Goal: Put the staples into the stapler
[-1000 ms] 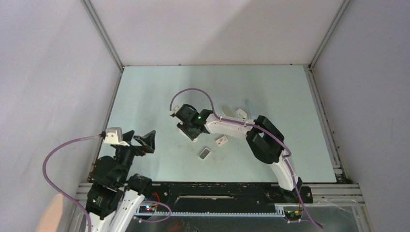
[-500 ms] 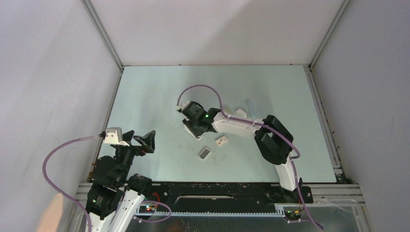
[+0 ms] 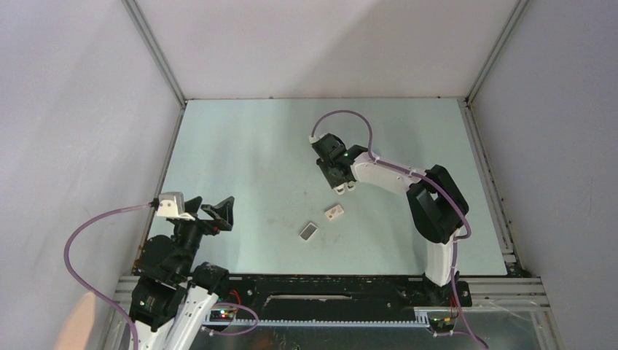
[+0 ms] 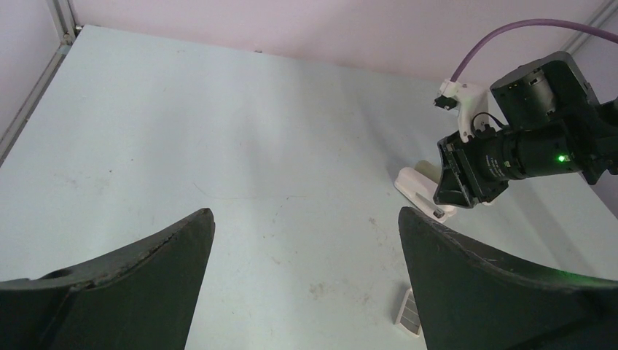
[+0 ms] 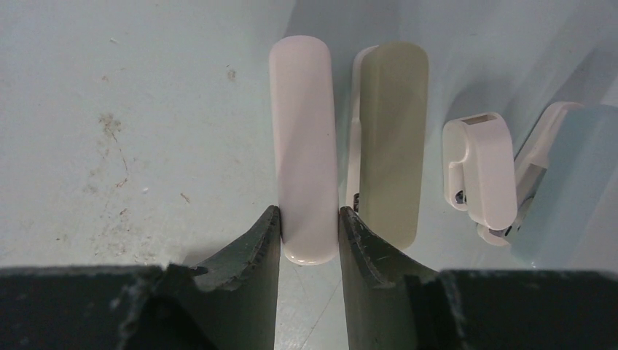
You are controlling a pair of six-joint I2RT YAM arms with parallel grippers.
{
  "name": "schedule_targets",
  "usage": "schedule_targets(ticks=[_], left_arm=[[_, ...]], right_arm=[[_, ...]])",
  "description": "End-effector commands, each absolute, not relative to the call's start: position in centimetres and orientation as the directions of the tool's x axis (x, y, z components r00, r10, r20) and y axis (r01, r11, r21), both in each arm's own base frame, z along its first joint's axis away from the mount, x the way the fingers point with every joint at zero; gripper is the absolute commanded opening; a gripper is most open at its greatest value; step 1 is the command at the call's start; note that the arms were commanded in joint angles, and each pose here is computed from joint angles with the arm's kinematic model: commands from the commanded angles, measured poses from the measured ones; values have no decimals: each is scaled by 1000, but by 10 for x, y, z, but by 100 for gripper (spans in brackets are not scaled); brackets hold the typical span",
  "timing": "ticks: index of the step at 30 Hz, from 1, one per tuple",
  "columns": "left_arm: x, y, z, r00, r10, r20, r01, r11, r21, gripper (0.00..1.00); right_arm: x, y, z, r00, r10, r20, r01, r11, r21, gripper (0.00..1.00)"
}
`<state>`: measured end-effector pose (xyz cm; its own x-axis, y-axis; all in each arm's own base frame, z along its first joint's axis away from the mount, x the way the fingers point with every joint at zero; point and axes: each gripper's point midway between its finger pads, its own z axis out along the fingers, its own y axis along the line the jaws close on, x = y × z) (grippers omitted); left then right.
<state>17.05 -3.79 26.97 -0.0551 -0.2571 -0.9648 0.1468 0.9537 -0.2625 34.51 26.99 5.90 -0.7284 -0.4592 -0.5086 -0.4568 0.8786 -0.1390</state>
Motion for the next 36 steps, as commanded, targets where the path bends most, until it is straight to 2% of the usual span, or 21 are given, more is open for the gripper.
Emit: schedule_targets(ticks=[1, 7, 9, 14, 21, 27, 32, 36], left_arm=[[174, -34, 272, -35, -238, -971, 127, 962, -241, 100], [174, -33, 272, -34, -238, -971, 123, 963, -241, 100], [174, -32, 271, -35, -238, -971, 121, 963, -241, 100], [173, -30, 271, -31, -240, -970, 109, 964, -242, 100], [168, -26, 282, -9, -264, -964, 96, 960, -264, 100], [151, -19, 312, 31, -276, -961, 102, 957, -272, 100], [132, -4, 341, 96, -274, -957, 80, 960, -267, 100], [114, 10, 356, 147, -267, -952, 45, 964, -263, 100]], right_arm=[[357, 272, 69, -711, -432, -555, -433, 891, -139, 11], [357, 275, 79, -709, -408, -575, -422, 899, -118, 42], [357, 277, 87, -701, -398, -592, -420, 901, -108, 49], [353, 272, 117, -685, -357, -635, -390, 916, -94, 55], [327, 219, 208, -589, -228, -775, -244, 965, -98, 68], [279, 141, 284, -459, -48, -887, -61, 998, -23, 79], [226, 76, 333, -319, 110, -941, 22, 994, 108, 97], [189, 32, 346, -243, 194, -950, 74, 981, 181, 99]])
